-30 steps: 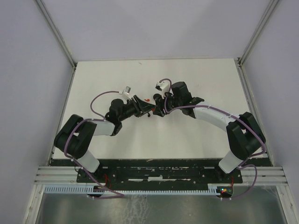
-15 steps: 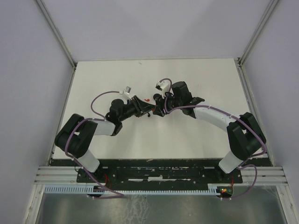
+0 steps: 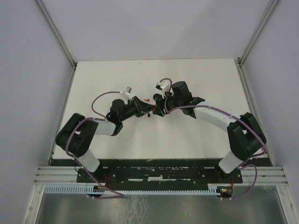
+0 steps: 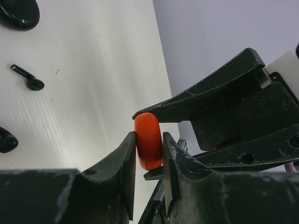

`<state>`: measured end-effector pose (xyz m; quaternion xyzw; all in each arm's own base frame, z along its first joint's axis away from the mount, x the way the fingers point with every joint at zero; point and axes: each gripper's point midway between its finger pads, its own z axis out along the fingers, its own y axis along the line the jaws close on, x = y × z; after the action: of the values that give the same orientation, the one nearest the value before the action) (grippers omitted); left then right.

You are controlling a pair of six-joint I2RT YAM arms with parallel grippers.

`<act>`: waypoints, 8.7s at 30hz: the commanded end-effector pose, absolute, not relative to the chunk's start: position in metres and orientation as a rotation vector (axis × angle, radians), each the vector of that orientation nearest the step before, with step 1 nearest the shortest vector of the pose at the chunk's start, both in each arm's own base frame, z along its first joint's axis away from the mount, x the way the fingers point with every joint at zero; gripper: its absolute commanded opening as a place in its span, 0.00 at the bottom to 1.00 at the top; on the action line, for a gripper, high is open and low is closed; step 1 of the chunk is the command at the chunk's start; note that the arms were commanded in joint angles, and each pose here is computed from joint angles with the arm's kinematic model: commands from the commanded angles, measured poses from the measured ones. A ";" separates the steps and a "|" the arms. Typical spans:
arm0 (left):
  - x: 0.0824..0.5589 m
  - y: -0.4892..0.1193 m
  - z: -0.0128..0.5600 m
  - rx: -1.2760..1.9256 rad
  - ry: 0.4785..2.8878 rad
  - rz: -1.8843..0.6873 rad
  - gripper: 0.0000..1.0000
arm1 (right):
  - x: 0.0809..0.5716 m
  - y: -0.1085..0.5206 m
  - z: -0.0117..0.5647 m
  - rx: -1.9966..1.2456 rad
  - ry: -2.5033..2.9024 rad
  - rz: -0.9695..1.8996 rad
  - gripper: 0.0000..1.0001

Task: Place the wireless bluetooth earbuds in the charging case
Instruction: Pick up the charging case at the center of the board, then open the charging case, then pick up the earbud from the center of the board.

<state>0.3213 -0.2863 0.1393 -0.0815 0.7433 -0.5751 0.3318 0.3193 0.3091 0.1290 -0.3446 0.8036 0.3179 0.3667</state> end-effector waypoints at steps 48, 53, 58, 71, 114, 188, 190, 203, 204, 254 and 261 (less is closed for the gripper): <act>0.331 -0.298 0.198 -0.203 1.758 -1.635 0.03 | 0.368 0.281 0.130 -0.516 2.137 0.705 0.99; 0.332 -0.298 0.197 -0.218 1.759 -1.650 0.03 | 0.373 0.282 0.136 -0.504 2.117 0.701 0.99; 0.331 -0.299 0.196 -0.239 1.756 -1.676 0.03 | 0.379 0.287 0.140 -0.499 2.106 0.712 0.99; 0.331 -0.297 0.202 -0.362 1.640 -1.849 0.03 | 0.390 0.302 0.139 -0.479 2.091 0.749 0.99; 0.346 -0.096 0.184 -0.929 1.340 -1.534 0.03 | 0.362 0.410 0.082 -0.787 2.175 0.536 0.85; 0.339 -0.057 0.174 -0.979 1.364 -1.368 0.03 | 0.302 0.451 0.044 -1.086 2.226 0.816 0.80; 0.339 -0.057 0.174 -0.980 1.365 -1.367 0.03 | 0.299 0.447 0.044 -1.086 2.231 0.810 0.79; 0.339 -0.058 0.175 -0.974 1.365 -1.369 0.03 | 0.312 0.431 0.070 -0.992 2.189 0.700 0.81; 0.339 -0.057 0.175 -0.976 1.365 -1.367 0.03 | 0.312 0.431 0.070 -0.993 2.192 0.699 0.81; 0.339 -0.057 0.175 -0.976 1.365 -1.371 0.03 | 0.302 0.434 0.041 -1.060 2.246 0.742 0.82; 0.339 -0.058 0.176 -0.973 1.365 -1.373 0.03 | 0.293 0.426 0.043 -1.063 2.249 0.755 0.81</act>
<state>0.3417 -0.0553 0.1669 -0.4280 0.5523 -0.5576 0.4482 0.3004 0.4287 0.0283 -0.3979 0.8362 0.2690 0.2648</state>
